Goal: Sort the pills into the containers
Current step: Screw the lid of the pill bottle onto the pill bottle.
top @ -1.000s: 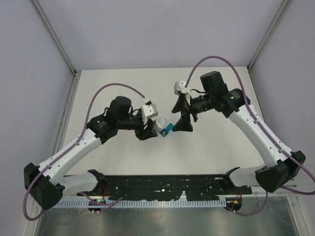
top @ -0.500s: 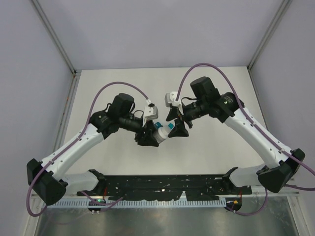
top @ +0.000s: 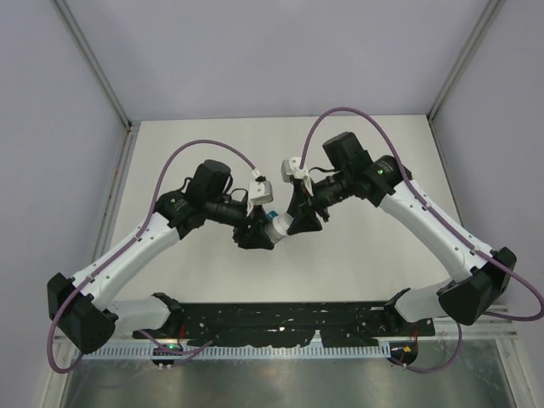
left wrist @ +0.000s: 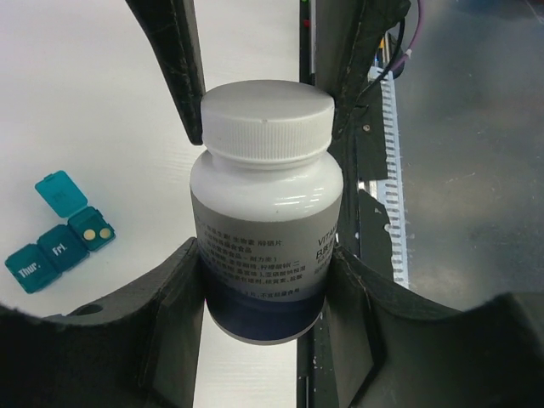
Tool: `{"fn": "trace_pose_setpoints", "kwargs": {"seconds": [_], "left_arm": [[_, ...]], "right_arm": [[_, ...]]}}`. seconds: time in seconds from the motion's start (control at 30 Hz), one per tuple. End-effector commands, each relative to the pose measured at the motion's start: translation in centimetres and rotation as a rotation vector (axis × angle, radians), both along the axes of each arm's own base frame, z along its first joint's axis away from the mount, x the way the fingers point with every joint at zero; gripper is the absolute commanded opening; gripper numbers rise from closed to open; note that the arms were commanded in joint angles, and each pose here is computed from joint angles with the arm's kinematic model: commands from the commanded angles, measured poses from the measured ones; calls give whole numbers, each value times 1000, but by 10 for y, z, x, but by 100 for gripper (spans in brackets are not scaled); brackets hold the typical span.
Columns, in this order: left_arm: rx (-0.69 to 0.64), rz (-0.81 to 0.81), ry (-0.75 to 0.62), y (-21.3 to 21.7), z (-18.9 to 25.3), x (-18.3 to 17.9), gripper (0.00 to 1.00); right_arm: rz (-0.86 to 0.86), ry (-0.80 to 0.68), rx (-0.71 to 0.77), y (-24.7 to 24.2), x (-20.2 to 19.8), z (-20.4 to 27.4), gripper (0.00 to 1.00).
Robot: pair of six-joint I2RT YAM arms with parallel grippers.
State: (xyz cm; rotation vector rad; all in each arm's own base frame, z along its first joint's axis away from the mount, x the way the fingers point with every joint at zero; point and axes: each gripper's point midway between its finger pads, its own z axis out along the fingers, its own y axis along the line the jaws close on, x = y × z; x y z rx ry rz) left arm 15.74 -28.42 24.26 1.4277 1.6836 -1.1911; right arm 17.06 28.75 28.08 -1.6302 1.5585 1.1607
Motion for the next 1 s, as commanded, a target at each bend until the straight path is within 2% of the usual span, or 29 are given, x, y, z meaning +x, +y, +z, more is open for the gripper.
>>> {"fn": "trace_pose_setpoints", "kwargs": {"seconds": [0.0,0.1,0.3,0.5,0.57,0.67,0.97], "left_arm": [[-14,58,-62,-1,9,12,0],[23,159,-126,3,4,30,0],[89,349,-286,14,0,61,0],[113,428,-323,23,-4,72,0],[113,436,-328,23,-5,73,0],[115,454,-330,24,-6,76,0],[160,549,-402,31,-10,91,0]], "right_arm": [[16,-9,38,14,1,13,35],[-21,58,8,18,7,7,30],[-82,173,-28,27,22,-6,26],[-117,207,-53,30,29,-14,28],[-123,204,-56,30,30,-14,33],[-139,212,-61,31,32,-15,34],[-229,293,-76,32,50,-24,27]]}}
